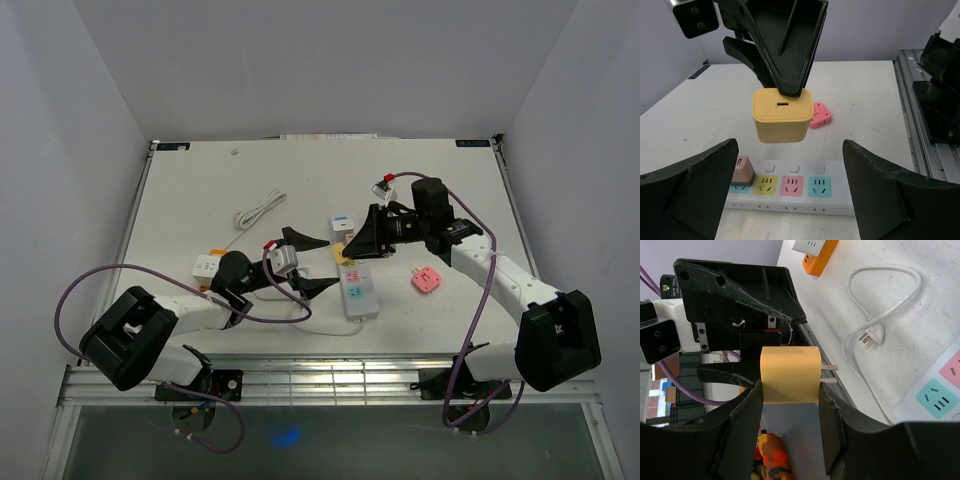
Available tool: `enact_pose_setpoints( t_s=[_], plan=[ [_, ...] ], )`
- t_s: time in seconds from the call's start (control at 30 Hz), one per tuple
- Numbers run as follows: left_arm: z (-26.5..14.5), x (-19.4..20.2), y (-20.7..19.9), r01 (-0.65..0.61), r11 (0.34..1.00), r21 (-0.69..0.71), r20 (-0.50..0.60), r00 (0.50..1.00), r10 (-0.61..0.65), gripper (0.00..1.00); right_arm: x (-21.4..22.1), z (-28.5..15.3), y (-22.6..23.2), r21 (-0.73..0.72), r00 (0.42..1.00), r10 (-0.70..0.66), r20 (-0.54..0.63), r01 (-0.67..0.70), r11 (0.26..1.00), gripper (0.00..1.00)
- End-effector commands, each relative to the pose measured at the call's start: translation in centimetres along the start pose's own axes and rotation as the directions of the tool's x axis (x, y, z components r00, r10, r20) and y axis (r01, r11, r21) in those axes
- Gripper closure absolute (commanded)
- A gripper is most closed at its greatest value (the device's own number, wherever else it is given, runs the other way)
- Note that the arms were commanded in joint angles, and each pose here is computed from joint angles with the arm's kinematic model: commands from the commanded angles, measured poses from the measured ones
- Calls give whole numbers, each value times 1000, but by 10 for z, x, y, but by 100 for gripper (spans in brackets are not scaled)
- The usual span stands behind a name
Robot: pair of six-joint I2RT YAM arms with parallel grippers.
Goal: Insert the plug
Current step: Pick up the plug from the center of the board.
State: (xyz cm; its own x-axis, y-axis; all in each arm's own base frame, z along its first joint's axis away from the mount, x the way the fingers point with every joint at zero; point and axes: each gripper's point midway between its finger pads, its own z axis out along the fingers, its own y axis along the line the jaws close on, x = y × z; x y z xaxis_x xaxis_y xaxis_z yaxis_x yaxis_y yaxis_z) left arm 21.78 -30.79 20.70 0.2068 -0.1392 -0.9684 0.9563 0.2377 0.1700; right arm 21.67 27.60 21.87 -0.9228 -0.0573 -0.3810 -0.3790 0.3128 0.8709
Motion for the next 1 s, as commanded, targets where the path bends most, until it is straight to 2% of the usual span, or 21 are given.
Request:
enact_pose_setpoints(
  t_s=[0.0,0.23,0.57,0.87,0.97],
  plan=[
    [10,-23,0,-88,996,36,71,994,85,5,0,-2,11,-55,1000,-26,3,26,998,86],
    [15,-28,3,-83,996,41,92,993,79,6,3,-1,6,-47,1000,-19,5,19,999,86],
    [21,-29,3,-79,995,61,98,993,73,18,-1,0,6,-53,1000,-8,14,8,999,88],
    [25,-29,5,-76,996,55,100,992,70,19,-2,1,7,-64,999,-5,33,7,998,89],
    [27,-29,5,-75,995,60,101,993,68,24,-2,1,7,-67,999,-4,36,6,998,89]
  ],
)
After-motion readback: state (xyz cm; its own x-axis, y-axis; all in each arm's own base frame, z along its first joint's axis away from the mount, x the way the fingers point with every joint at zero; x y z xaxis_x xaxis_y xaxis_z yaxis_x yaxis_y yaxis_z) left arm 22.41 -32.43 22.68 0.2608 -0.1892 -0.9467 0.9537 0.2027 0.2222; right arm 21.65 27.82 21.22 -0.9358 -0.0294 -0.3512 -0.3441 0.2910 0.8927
